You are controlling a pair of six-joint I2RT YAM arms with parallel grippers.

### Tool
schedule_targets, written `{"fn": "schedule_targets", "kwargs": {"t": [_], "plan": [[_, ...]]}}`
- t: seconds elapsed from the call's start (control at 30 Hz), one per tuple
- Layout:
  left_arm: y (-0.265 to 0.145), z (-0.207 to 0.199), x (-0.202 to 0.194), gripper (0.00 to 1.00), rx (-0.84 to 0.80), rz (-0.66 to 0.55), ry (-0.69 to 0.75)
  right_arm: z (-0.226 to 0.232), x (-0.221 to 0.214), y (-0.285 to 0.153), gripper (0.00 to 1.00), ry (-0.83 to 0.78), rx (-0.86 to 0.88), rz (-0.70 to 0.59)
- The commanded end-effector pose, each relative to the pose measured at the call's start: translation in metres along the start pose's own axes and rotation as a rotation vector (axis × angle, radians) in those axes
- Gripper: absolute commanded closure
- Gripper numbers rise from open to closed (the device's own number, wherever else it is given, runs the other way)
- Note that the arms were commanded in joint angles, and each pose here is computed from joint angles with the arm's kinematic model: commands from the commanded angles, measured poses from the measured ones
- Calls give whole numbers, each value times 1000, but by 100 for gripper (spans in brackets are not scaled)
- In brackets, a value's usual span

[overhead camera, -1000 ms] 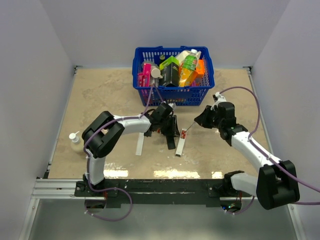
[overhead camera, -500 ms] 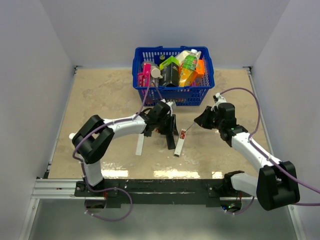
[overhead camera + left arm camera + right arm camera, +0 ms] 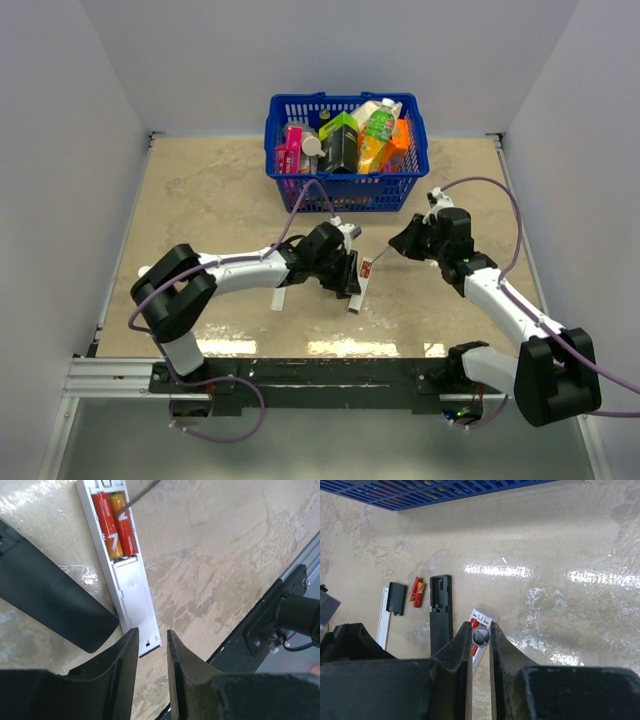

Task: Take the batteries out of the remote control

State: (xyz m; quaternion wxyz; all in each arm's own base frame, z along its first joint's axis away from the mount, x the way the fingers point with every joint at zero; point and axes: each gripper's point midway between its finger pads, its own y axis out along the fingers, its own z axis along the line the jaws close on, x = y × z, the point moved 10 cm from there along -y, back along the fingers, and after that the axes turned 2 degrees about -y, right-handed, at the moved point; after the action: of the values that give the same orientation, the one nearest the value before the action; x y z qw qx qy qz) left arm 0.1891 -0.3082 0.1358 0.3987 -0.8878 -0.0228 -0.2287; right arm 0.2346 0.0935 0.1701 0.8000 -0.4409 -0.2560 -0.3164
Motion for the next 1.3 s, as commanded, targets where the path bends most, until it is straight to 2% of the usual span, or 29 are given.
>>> {"fn": "schedule_targets", "kwargs": {"t": [0.0,0.57,0.8,0.93,1.17,1.27], "plan": [[2,-5,-4,68,-54,-19,11,-16,-33,-7,99,-4,-83,147],[16,15,-17,73,28,-2,-11,-17,-27,-11,99,27,-121,94],[16,16,-20,73,22,-6,-41,-16,-23,-15,97,19,-76,-42],[18,19,-22,73,39,-3,-46,-21,-27,-16,97,34,-102,-69],[23,20,-24,75,37,1,-65,-34,-52,-1,100,82,-78,5],[23,21,-24,77,39,0,-74,-33,-51,0,100,101,-64,-4]]}}
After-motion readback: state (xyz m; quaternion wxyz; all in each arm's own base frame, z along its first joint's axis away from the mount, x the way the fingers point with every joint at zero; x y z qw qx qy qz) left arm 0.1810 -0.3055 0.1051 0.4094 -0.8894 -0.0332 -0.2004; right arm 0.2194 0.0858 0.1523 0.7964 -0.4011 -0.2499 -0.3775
